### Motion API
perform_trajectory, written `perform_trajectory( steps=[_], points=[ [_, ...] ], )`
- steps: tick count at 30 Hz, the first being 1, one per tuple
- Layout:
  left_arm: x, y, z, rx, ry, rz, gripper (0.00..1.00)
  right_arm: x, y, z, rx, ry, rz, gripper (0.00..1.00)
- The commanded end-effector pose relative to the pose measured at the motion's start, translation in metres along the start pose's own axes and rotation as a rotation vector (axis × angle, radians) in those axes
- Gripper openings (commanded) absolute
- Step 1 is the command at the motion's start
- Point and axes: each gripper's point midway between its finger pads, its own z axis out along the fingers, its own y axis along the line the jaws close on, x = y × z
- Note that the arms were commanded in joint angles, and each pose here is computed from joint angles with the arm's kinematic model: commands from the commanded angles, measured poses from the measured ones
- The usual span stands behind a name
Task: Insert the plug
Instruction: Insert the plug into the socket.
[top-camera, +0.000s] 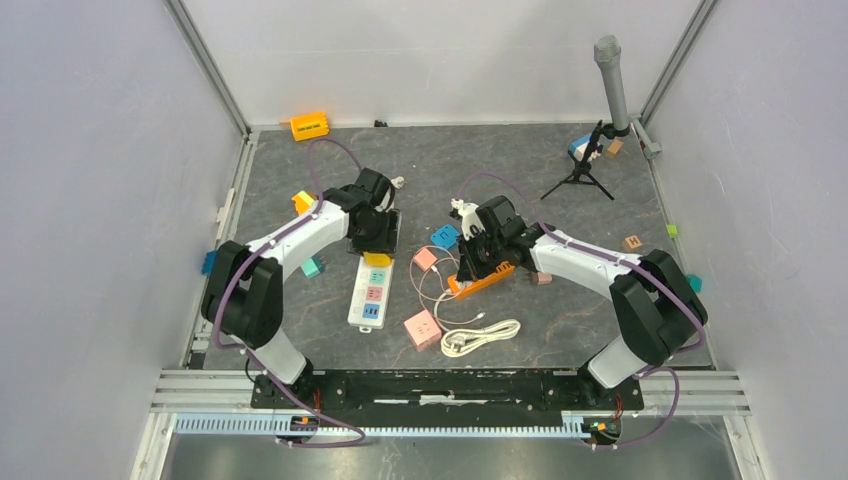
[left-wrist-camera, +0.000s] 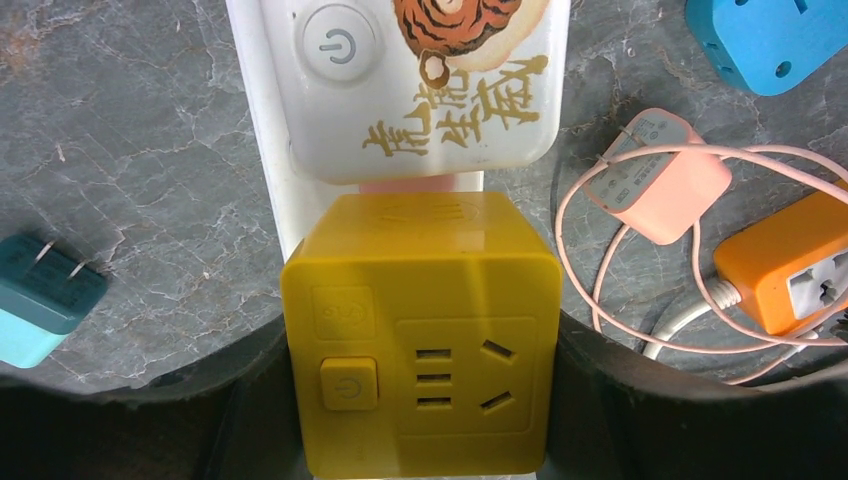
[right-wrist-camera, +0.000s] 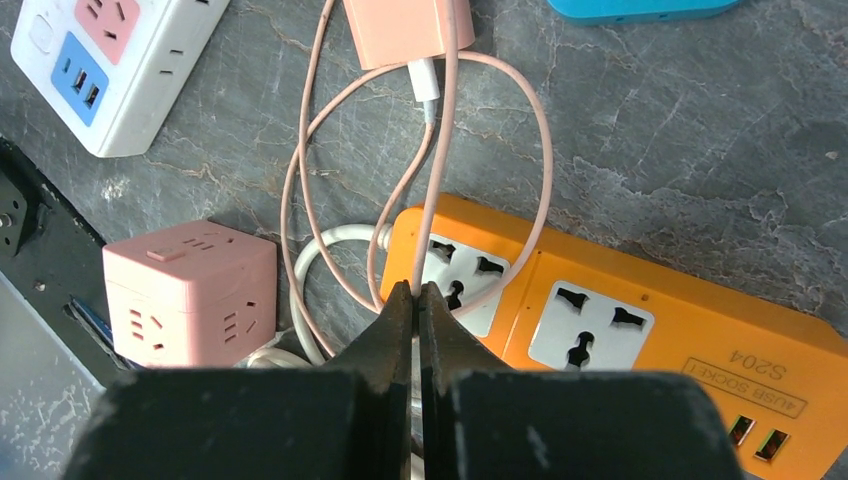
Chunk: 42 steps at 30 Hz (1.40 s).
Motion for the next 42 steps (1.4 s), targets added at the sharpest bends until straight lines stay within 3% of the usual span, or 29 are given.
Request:
perform_trajectory(
  steps=[1,11,22,42],
  points=[
    [-0.012,0.008,0.009,-0.045,-0.050,0.051,0.02,-0.002,-0.002,-0.006,0.011,-0.013,-0.026,0.00],
    [-0.014,0.017,-0.002,-0.085,-0.087,0.080,0.02,0.000,-0.001,-0.004,0.003,-0.006,-0.027,0.00],
    [0.005,0.010,0.016,-0.102,-0.050,0.097,0.02,0.002,-0.001,-0.004,0.001,0.000,-0.031,0.00],
    [0.078,0.031,0.059,-0.193,0.104,0.023,0.02,0.000,0.000,-0.006,-0.001,-0.005,-0.038,0.00]
  ],
)
